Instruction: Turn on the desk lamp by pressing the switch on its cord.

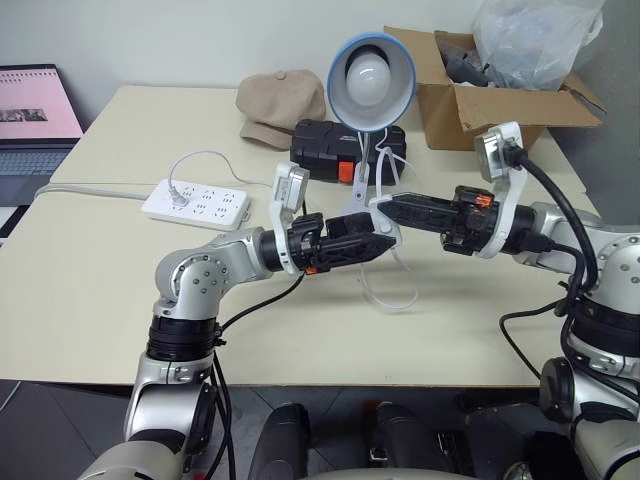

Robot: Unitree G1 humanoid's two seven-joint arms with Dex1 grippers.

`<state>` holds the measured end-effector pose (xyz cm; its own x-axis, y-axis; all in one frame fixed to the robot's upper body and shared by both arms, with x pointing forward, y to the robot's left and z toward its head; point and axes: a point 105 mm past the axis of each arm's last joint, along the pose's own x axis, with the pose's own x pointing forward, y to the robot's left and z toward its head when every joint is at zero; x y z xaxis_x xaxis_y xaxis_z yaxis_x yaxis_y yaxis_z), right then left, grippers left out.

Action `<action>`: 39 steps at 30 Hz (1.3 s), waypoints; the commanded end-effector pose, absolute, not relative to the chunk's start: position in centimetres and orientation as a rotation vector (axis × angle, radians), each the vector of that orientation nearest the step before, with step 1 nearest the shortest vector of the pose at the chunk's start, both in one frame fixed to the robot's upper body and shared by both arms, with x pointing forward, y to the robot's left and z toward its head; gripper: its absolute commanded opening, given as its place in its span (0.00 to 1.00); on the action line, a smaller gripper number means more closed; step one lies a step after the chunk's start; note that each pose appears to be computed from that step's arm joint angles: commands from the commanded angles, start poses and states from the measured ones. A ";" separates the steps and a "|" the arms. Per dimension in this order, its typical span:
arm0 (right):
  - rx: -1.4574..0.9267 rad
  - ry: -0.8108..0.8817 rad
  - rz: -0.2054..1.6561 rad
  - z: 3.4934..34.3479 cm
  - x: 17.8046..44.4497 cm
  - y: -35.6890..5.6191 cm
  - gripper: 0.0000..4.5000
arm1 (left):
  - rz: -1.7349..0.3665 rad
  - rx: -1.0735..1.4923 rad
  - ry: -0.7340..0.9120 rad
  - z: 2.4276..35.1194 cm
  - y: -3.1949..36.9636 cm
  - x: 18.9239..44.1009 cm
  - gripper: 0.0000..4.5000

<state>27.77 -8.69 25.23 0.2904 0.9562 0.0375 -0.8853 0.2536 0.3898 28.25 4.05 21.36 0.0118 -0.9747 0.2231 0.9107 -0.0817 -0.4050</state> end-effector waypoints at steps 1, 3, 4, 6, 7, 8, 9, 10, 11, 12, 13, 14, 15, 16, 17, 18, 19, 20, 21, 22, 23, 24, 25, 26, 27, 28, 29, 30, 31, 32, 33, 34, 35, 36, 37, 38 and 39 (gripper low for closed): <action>0.345 0.177 1.297 26.4 27.1 -8.4 0.09 | -1.603 -0.502 0.115 22.1 3.7 27.9 1.00; 0.345 0.178 1.297 26.4 27.0 -8.4 0.09 | -1.605 -0.505 0.116 22.0 3.6 27.9 1.00; 0.345 0.179 1.297 26.4 27.0 -8.4 0.09 | -1.606 -0.506 0.116 22.0 3.6 27.9 1.00; 0.343 0.181 1.298 26.4 27.0 -8.4 0.09 | -1.606 -0.506 0.116 22.0 3.5 27.9 1.00; 0.342 0.182 1.297 26.4 27.0 -8.4 0.09 | -1.606 -0.509 0.113 22.0 3.5 27.9 0.96; 0.341 0.182 1.298 26.4 27.0 -8.4 0.09 | -1.604 -0.515 0.110 22.1 3.5 28.0 0.92; 0.341 0.182 1.297 26.5 27.0 -8.4 0.09 | -1.605 -0.520 0.109 22.1 3.5 28.0 0.89; 0.342 0.182 1.298 26.5 27.0 -8.4 0.09 | -1.606 -0.521 0.109 22.1 3.5 28.0 0.87; 0.342 0.181 1.298 26.5 27.0 -8.4 0.09 | -1.607 -0.521 0.110 22.1 3.5 28.0 0.82; 0.342 0.181 1.298 26.5 27.0 -8.4 0.09 | -1.609 -0.521 0.112 22.0 3.5 27.9 0.78; 0.343 0.180 1.298 26.5 27.0 -8.4 0.09 | -1.609 -0.521 0.113 22.0 3.5 27.9 0.74; 0.343 0.180 1.299 26.5 27.0 -8.4 0.09 | -1.610 -0.521 0.114 22.0 3.4 27.9 0.70; 0.343 0.180 1.299 26.5 26.9 -8.4 0.09 | -1.610 -0.522 0.114 22.0 3.4 27.9 0.67; 0.343 0.181 1.299 26.5 26.9 -8.4 0.09 | -1.610 -0.523 0.113 22.0 3.4 27.9 0.63; 0.342 0.181 1.300 26.5 26.9 -8.4 0.09 | -1.610 -0.525 0.112 22.0 3.4 28.0 0.58; 0.342 0.181 1.299 26.5 26.9 -8.4 0.09 | -1.610 -0.526 0.112 22.0 3.4 28.0 0.55; 0.343 0.180 1.299 26.6 26.9 -8.4 0.09 | -1.611 -0.526 0.112 22.0 3.4 27.9 0.51; 0.343 0.179 1.300 26.6 26.9 -8.3 0.09 | -1.612 -0.526 0.114 21.9 3.4 27.9 0.46; 0.344 0.178 1.300 26.6 26.9 -8.3 0.09 | -1.614 -0.524 0.116 21.9 3.4 27.9 0.40; 0.345 0.177 1.300 26.6 26.9 -8.3 0.09 | -1.617 -0.520 0.118 21.8 3.4 27.8 0.38; 0.345 0.176 1.301 26.7 26.9 -8.3 0.09 | -1.618 -0.517 0.119 21.8 3.3 27.8 0.33; 0.345 0.176 1.302 26.7 26.9 -8.3 0.09 | -1.619 -0.518 0.119 21.8 3.3 27.8 0.29; 0.345 0.176 1.303 26.7 26.9 -8.3 0.09 | -1.620 -0.519 0.118 21.8 3.3 27.8 0.25; 0.346 0.176 1.304 26.7 26.9 -8.3 0.09 | -1.620 -0.520 0.117 21.8 3.3 27.8 0.20; 0.346 0.176 1.304 26.7 26.9 -8.3 0.09 | -1.618 -0.522 0.115 21.8 3.3 27.8 0.17; 0.346 0.177 1.304 26.8 26.9 -8.3 0.09 | -1.617 -0.522 0.113 21.8 3.3 27.9 0.14; 0.346 0.177 1.304 26.8 26.9 -8.3 0.09 | -1.617 -0.523 0.112 21.8 3.3 27.9 0.12; 0.347 0.177 1.304 26.8 26.9 -8.3 0.09 | -1.617 -0.522 0.111 21.8 3.3 27.9 0.12; 0.347 0.177 1.304 26.8 26.9 -8.3 0.09 | -1.617 -0.521 0.111 21.8 3.3 27.9 0.11; 0.348 0.177 1.303 26.8 27.0 -8.4 0.09 | -1.617 -0.521 0.111 21.8 3.3 27.9 0.11; 0.347 0.177 1.304 26.8 27.0 -8.4 0.09 | -1.618 -0.519 0.111 21.8 3.3 27.9 0.11; 0.347 0.177 1.303 26.9 27.0 -8.4 0.09 | -1.619 -0.513 0.110 21.7 3.2 27.9 0.11; 0.347 0.177 1.303 26.9 27.0 -8.4 0.09 | -1.619 -0.505 0.112 21.7 3.2 27.9 0.11; 0.347 0.176 1.303 26.9 27.0 -8.4 0.09 | -1.622 -0.497 0.114 21.6 3.2 27.8 0.11; 0.348 0.176 1.302 26.9 27.0 -8.4 0.09 | -1.623 -0.494 0.114 21.6 3.2 27.8 0.11; 0.349 0.176 1.302 26.9 27.0 -8.4 0.09 | -1.624 -0.495 0.113 21.6 3.2 27.8 0.11; 0.349 0.176 1.302 26.9 27.0 -8.4 0.09 | -1.624 -0.496 0.113 21.6 3.3 27.8 0.11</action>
